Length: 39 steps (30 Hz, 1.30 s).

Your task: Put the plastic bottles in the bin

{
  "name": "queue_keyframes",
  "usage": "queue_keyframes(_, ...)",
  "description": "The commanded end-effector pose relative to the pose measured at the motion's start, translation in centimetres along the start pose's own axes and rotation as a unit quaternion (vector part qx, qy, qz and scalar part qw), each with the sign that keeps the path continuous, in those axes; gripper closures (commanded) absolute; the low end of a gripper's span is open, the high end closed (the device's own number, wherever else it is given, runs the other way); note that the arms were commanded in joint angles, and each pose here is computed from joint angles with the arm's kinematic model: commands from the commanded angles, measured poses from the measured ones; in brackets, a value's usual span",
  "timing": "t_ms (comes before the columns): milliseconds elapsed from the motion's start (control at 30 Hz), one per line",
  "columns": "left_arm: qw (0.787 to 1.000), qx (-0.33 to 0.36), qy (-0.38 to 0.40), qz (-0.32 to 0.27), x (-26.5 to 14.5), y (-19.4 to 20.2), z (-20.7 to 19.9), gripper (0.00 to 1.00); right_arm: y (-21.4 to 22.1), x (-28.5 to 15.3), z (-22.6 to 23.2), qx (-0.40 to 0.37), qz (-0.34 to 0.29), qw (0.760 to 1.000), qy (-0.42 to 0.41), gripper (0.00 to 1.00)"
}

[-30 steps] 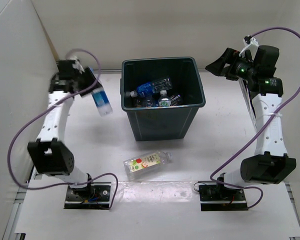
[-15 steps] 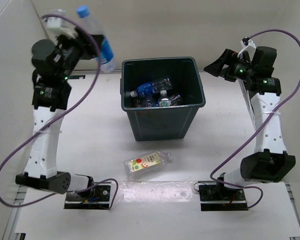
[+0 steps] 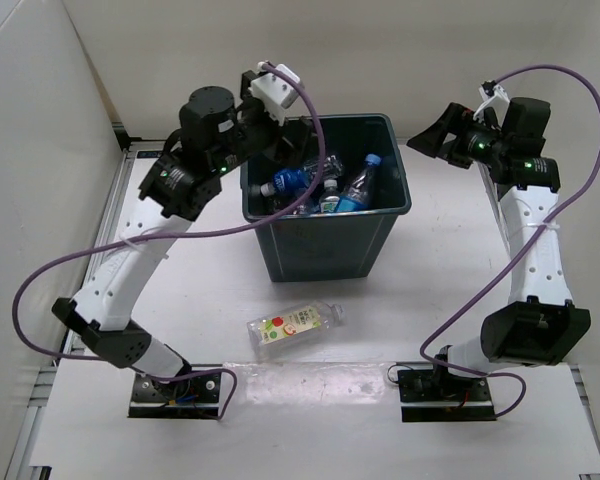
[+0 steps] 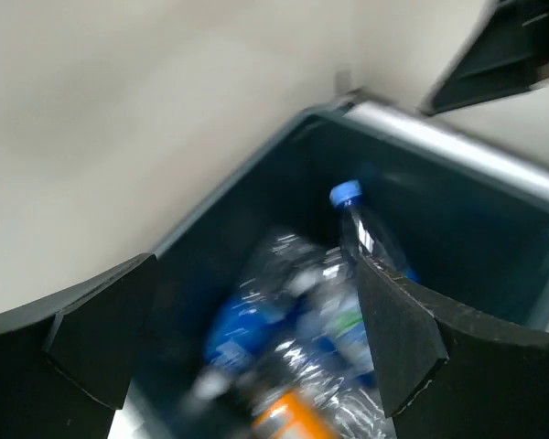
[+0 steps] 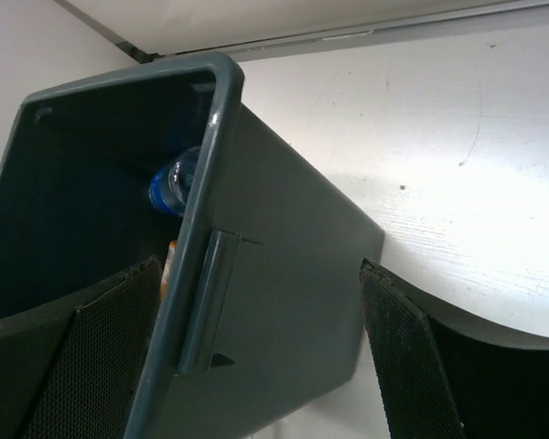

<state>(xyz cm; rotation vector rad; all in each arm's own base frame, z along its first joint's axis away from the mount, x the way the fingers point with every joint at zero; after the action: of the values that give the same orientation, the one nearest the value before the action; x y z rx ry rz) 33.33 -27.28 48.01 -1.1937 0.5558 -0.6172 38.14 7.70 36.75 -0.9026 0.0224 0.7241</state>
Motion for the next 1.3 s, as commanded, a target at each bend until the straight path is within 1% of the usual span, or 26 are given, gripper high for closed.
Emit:
queue_keyframes(0,0.992,0.078,-0.093,-0.022,-5.9,-2.8,4.6,0.0,-0.5,-1.0,1.1,-0.02,-0.016,1.0,-0.019,0.1)
queue_keyframes(67,0.99,0.104,-0.097,0.008,-6.9,-1.8,4.8,0.0,-0.6,-1.1,1.0,-0.02,-0.018,0.999,-0.018,0.1)
queue_keyframes(100,0.981,0.171,-0.089,0.009,-7.8,-2.6,4.5,0.0,-0.4,-1.1,0.9,-0.019,-0.017,1.0,-0.019,0.1)
queue_keyframes(133,0.978,0.187,-0.078,0.045,-8.2,-1.3,3.6,0.0,-0.4,-1.0,0.9,-0.018,-0.017,1.0,-0.019,0.1)
queue_keyframes(167,0.974,0.204,-0.085,0.056,-8.7,-1.3,3.8,0.0,-0.2,-1.0,0.7,-0.015,-0.015,1.0,-0.018,0.1)
queue_keyframes(233,0.976,0.2,-0.071,0.056,-9.7,-1.4,2.5,0.0,0.1,-0.8,0.8,-0.014,-0.013,1.0,-0.021,0.1)
queue_keyframes(300,0.977,0.191,-0.063,0.068,-10.4,-0.2,1.6,0.0,0.2,-0.6,0.7,-0.011,-0.013,1.0,-0.022,0.1)
queue_keyframes(333,0.979,0.185,-0.053,0.058,-11.3,-0.2,0.4,0.0,0.5,-0.6,0.7,-0.011,-0.01,1.0,-0.022,0.1)
queue_keyframes(367,0.978,0.188,-0.07,0.064,-11.7,0.0,0.5,0.0,0.5,-0.6,0.7,-0.016,-0.011,1.0,-0.023,0.1)
queue_keyframes(400,0.977,0.195,-0.056,0.061,-11.7,0.1,-0.7,0.0,0.5,-0.6,0.8,-0.013,-0.01,1.0,-0.024,0.1)
queue_keyframes(433,0.972,0.223,-0.027,0.069,-12.1,1.6,-2.6,0.0,0.7,-0.5,0.8,-0.014,-0.008,1.0,-0.024,0.1)
queue_keyframes(467,0.971,0.231,-0.031,0.062,-12.3,1.4,-3.6,0.0,0.8,-0.5,0.8,-0.012,-0.006,1.0,-0.025,0.1)
queue_keyframes(500,0.966,0.247,-0.027,0.076,-12.7,2.7,-4.7,0.0,0.7,-0.5,0.7,-0.015,-0.006,1.0,-0.025,0.1)
queue_keyframes(533,0.962,0.253,-0.041,0.089,-12.9,3.1,-4.6,0.0,0.7,-0.5,0.7,-0.014,-0.007,1.0,-0.023,0.1)
queue_keyframes(567,0.961,0.259,-0.03,0.086,-13.0,3.2,-5.8,0.0,0.8,-0.6,0.6,-0.015,-0.007,1.0,-0.023,0.1)
queue_keyframes(600,0.96,0.259,-0.042,0.098,-13.2,3.8,-5.9,0.0,0.7,-0.6,0.5,-0.017,-0.008,1.0,-0.022,0.1)
queue_keyframes(633,0.961,0.258,-0.027,0.09,-13.5,3.7,-7.1,0.0,0.8,-0.7,0.4,-0.017,-0.008,1.0,-0.021,0.1)
queue_keyframes(700,0.959,0.267,0.004,0.094,-13.4,4.6,-8.7,0.0,1.2,-0.5,0.2,-0.013,-0.001,1.0,-0.02,0.1)
queue_keyframes(733,0.956,0.276,0.034,0.092,-13.3,5.1,-10.5,0.0,1.3,-0.5,0.2,-0.013,0.0,1.0,-0.019,0.1)
queue_keyframes(800,0.951,0.28,0.076,0.103,-13.3,6.1,-12.5,0.0,1.5,-0.3,0.2,-0.014,0.003,1.0,-0.022,0.1)
queue_keyframes(867,0.954,0.256,0.111,0.112,-13.2,6.8,-14.7,0.0,1.5,-0.2,0.2,-0.017,0.005,1.0,-0.021,0.1)
queue_keyframes(900,0.948,0.254,0.147,0.122,-13.6,7.7,-15.9,0.0,1.5,-0.2,0.1,-0.018,0.003,1.0,-0.02,0.1)
queue_keyframes(1067,0.953,0.19,0.182,0.151,-14.1,11.0,-19.8,0.0,1.5,-0.2,-0.2,-0.025,0.002,1.0,-0.018,0.1)
queue_keyframes(1167,0.958,0.155,0.164,0.174,-13.6,13.2,-20.8,0.0,1.9,-0.4,-0.1,-0.036,0.006,0.999,-0.021,0.1)
queue_keyframes(1233,0.961,0.145,0.156,0.176,-13.3,13.7,-21.1,0.0,2.0,-0.6,-0.1,-0.038,0.006,0.999,-0.019,0.1)
queue_keyframes(1267,0.959,0.146,0.157,0.187,-13.4,14.9,-21.2,0.0,2.0,-0.7,-0.1,-0.04,0.005,0.999,-0.019,0.1)
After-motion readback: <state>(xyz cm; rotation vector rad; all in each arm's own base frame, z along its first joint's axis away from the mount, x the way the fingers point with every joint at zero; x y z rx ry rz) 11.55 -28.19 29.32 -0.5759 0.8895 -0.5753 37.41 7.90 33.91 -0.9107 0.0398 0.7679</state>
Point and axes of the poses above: each gripper's point midway between its finger pads, its own x axis out along the fingers, its own z axis along the line the jaws close on, y = z × x, the point moved 2 cm from there along -x, back along the fingers, and after that the axes turned 6 degrees about x, right-handed, at the moved point
